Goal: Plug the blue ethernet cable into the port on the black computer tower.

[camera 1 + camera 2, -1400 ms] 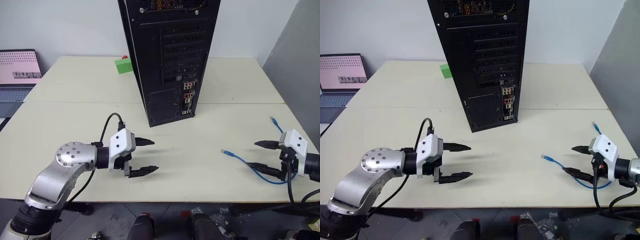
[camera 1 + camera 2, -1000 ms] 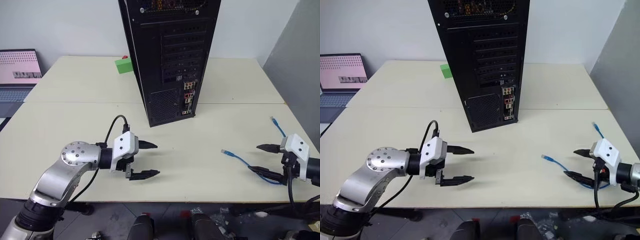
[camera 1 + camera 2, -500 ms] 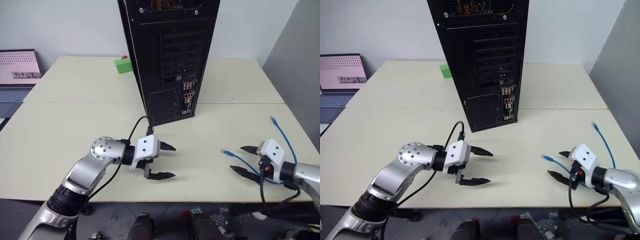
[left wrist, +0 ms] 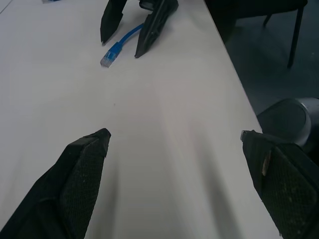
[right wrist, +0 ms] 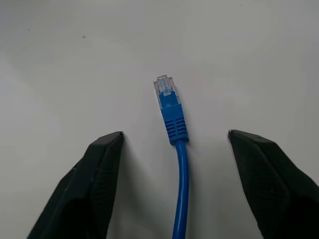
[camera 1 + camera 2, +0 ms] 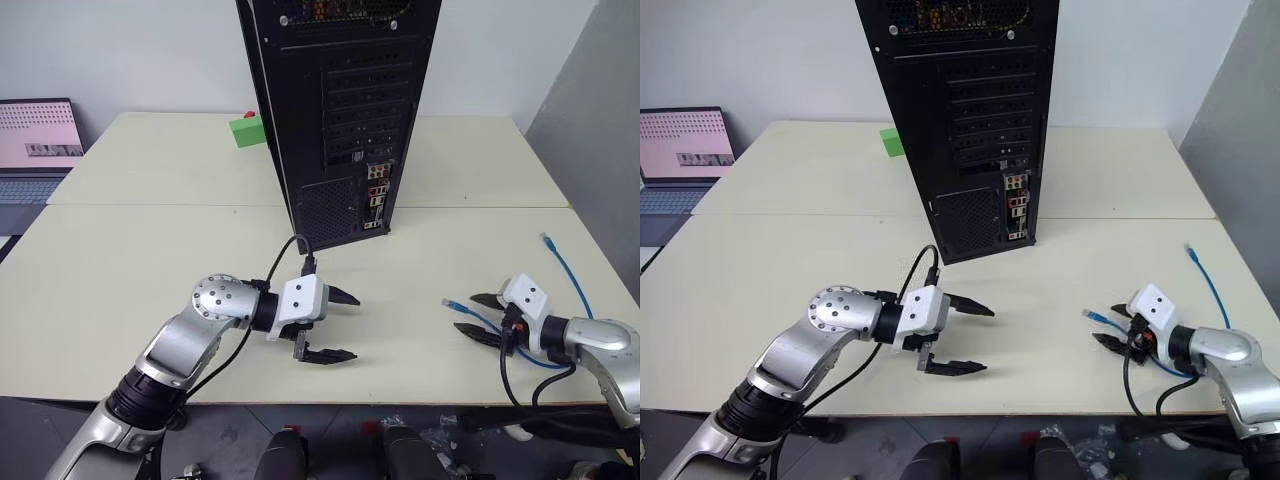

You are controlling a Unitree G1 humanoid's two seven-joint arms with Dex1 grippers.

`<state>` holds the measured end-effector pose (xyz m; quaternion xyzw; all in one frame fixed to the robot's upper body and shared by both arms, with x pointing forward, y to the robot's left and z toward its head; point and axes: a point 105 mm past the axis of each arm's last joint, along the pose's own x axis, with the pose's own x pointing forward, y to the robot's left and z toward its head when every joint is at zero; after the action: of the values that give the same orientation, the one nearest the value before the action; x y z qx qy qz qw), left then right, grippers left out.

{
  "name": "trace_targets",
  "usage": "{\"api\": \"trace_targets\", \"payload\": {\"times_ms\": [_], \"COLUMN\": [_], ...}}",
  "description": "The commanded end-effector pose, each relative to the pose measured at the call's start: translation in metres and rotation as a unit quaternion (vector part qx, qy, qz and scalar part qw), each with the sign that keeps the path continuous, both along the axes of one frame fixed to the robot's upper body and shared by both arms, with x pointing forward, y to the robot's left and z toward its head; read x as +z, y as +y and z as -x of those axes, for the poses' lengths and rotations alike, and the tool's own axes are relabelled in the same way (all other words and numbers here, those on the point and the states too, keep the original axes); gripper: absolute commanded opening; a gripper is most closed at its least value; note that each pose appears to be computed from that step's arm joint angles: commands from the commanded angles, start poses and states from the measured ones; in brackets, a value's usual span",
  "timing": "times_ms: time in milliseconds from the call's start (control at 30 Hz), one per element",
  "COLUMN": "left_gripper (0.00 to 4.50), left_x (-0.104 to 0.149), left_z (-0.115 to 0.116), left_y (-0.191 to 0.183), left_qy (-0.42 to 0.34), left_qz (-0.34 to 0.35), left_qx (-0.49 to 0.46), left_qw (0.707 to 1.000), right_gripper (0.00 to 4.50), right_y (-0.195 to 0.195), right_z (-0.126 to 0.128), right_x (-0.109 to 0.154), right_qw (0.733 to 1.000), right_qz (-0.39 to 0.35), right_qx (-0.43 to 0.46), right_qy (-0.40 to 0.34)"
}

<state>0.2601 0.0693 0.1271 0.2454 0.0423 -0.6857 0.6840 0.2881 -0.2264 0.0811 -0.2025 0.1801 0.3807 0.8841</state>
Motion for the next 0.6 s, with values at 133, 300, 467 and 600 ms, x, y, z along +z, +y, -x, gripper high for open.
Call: {"api": "trace_targets", "payload": {"times_ms": [133, 300, 467, 600], "left_gripper": [4.50, 4.50, 4.50, 4.50], "left_x": [0.010, 0.010, 0.010, 0.010], "left_z": [0.004, 0.003, -0.005, -0.015], "left_y": [-0.005, -0.005, -0.004, -0.006], "left_qy": [-0.008, -0.007, -0.016, -0.031], "left_qz": [0.017, 0.017, 0.014, 0.014], "left_qx": [-0.022, -0.023, -0.014, -0.002], "left_qw": [1.000, 1.000, 1.000, 0.999], "right_gripper": [1.77, 0.49, 0.11, 0.11], "right_y": [0.002, 0.007, 0.035, 0.073], "right_z": [-0.004, -0.005, 0.001, 0.008], "right_x": [0.000, 0.002, 0.017, 0.032], "right_qw": [1.000, 1.000, 0.996, 0.989], "right_qz": [0.017, 0.011, 0.012, -0.012], "right_qx": [0.017, 0.029, 0.090, 0.142], "right_qy": [-0.008, -0.006, -0.021, -0.028]}}
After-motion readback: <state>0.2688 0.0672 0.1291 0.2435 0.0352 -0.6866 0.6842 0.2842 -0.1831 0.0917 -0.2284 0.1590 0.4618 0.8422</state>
